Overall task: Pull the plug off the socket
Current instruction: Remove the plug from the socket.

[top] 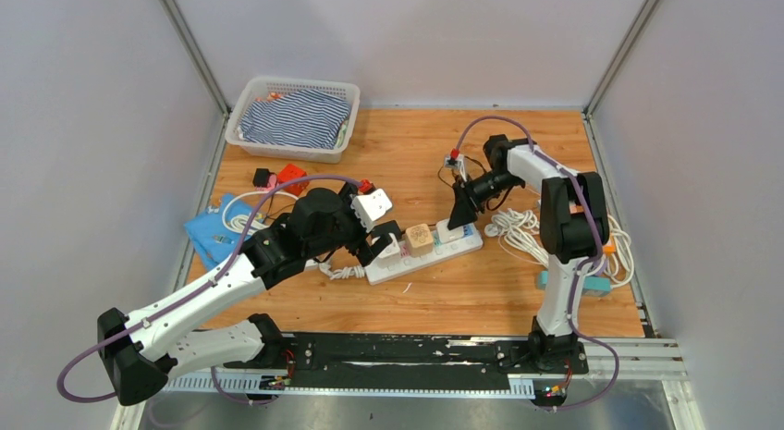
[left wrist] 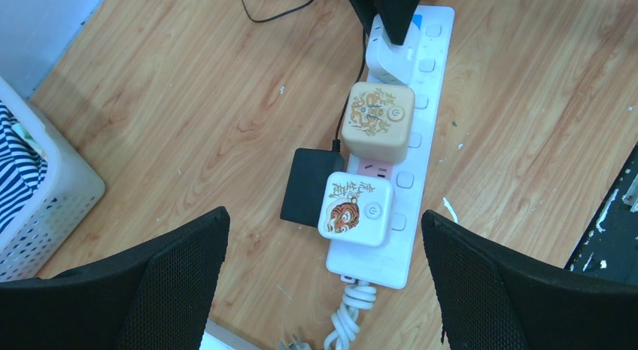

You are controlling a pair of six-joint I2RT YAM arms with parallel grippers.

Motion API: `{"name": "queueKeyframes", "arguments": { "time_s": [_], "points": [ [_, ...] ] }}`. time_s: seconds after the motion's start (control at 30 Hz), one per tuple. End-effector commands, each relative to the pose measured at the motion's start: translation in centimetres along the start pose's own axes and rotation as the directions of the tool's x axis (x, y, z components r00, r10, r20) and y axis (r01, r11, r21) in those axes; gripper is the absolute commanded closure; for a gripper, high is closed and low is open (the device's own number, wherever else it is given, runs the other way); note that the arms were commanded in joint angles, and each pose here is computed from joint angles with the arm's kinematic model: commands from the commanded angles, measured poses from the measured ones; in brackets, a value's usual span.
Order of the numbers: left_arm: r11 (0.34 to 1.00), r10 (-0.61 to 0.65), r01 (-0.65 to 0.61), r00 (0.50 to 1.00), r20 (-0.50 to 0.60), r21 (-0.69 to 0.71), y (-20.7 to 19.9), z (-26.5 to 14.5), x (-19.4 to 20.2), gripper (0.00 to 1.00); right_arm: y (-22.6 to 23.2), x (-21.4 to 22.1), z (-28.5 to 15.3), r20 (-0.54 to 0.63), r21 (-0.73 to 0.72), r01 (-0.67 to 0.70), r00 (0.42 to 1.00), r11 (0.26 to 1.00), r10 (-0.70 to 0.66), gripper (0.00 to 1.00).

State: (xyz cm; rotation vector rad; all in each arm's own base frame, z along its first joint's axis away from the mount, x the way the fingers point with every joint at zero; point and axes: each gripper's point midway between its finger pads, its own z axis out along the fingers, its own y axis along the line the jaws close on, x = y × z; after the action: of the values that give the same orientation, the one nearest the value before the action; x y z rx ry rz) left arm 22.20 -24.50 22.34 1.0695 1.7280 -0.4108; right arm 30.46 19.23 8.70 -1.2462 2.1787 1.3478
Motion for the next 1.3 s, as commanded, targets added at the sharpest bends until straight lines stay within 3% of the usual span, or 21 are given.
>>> {"name": "queueKeyframes", "arguments": {
  "time_s": [0.0, 0.17, 0.3, 0.4, 0.57, 0.63, 0.77, 0.9, 1.03, 1.1, 1.17, 1.27],
  "points": [
    [1.0, 0.01, -0.01, 1.0, 0.003, 0.005, 0.0, 0.1, 0.2, 0.0, 2.0, 0.5, 0.6, -0.093, 0.002, 0.104, 0.99, 0.995, -0.103, 0.56],
    [1.0, 0.01, -0.01, 1.0, 0.002, 0.009, -0.1, 0.2, 0.2, 0.0, 1.7, 1.2, 0.7, -0.171, 0.073, 0.214, 0.965, 0.974, -0.199, 0.64],
    [1.0, 0.008, -0.008, 1.0, 0.002, 0.007, -0.1, 0.3, 0.3, 0.0, 1.8, 1.3, 0.5, -0.222, 0.112, 0.309, 0.934, 0.944, -0.28, 0.76],
    [1.0, 0.008, -0.008, 1.0, 0.002, 0.005, 0.0, 0.3, 0.3, 0.0, 2.3, 1.9, 0.6, -0.264, 0.108, 0.378, 0.902, 0.919, -0.341, 0.89],
    [1.0, 0.012, -0.012, 1.0, 0.002, 0.0, 0.1, 0.3, 0.3, 0.0, 4.3, 2.7, 1.1, -0.303, 0.06, 0.486, 0.841, 0.872, -0.448, 0.96],
    [1.0, 0.013, -0.013, 1.0, 0.001, -0.001, 0.1, 0.3, 0.4, 0.0, 4.9, 3.2, 1.4, -0.321, 0.047, 0.507, 0.824, 0.861, -0.467, 0.97],
    [1.0, 0.015, -0.015, 1.0, 0.001, -0.005, 0.1, 0.3, 0.4, 0.0, 5.5, 4.4, 2.1, -0.37, 0.027, 0.552, 0.78, 0.833, -0.504, 0.83],
    [1.0, 0.013, -0.013, 1.0, 0.001, -0.005, 0.1, 0.3, 0.4, 0.0, 5.3, 5.0, 2.4, -0.418, 0.036, 0.589, 0.742, 0.807, -0.524, 0.77],
    [1.0, 0.012, -0.012, 1.0, -0.001, -0.005, 0.1, 0.4, 0.5, 0.0, 5.3, 5.4, 2.7, -0.44, 0.033, 0.604, 0.724, 0.796, -0.531, 0.76],
    [1.0, 0.012, -0.012, 1.0, 0.0, -0.009, 0.2, 0.3, 0.4, 0.0, 5.3, 5.5, 2.9, -0.444, 0.03, 0.604, 0.721, 0.796, -0.531, 0.79],
    [1.0, 0.006, -0.006, 1.0, 0.003, -0.017, 0.3, 0.3, 0.3, 0.0, 5.2, 5.3, 3.0, -0.442, 0.047, 0.594, 0.734, 0.803, -0.516, 0.97],
    [1.0, -0.004, 0.005, 1.0, 0.007, -0.024, 0.4, 0.2, 0.2, 0.01, 4.8, 4.0, 3.0, -0.414, 0.114, 0.571, 0.771, 0.813, -0.484, 1.0]
  ]
}}
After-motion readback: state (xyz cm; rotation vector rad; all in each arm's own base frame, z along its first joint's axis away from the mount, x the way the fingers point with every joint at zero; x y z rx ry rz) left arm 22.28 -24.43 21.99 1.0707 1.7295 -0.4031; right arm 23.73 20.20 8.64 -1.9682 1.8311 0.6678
